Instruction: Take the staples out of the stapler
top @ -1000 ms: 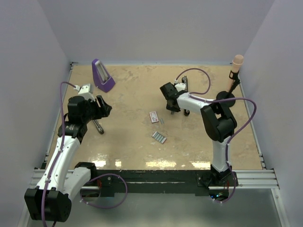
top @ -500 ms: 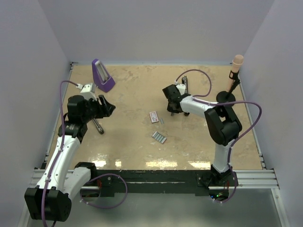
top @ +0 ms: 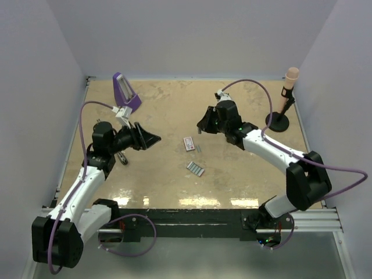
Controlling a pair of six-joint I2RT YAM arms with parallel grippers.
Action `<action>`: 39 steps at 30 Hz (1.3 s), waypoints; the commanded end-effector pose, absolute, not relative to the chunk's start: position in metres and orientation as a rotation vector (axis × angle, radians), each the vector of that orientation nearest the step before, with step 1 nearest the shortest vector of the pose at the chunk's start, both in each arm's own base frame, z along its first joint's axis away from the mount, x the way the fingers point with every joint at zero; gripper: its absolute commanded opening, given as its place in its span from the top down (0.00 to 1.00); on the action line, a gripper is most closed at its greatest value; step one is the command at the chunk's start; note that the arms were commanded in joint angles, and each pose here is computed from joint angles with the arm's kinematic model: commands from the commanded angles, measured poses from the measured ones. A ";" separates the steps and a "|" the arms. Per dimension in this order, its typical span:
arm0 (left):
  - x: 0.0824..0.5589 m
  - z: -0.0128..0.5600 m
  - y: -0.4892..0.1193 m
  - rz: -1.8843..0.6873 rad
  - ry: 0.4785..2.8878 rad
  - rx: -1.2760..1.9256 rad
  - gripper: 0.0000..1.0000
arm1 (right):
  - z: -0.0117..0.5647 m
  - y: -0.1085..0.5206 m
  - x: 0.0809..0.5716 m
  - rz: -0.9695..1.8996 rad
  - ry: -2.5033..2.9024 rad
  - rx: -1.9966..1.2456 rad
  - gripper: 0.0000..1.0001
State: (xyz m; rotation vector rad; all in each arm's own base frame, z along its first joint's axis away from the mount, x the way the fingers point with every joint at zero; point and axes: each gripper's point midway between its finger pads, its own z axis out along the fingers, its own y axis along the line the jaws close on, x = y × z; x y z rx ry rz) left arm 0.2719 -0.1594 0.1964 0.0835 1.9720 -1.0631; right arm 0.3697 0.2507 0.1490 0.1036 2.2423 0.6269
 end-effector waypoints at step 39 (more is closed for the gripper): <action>0.243 0.315 -0.285 -1.670 1.397 0.373 0.48 | 0.333 0.309 0.256 1.544 1.642 -0.119 0.82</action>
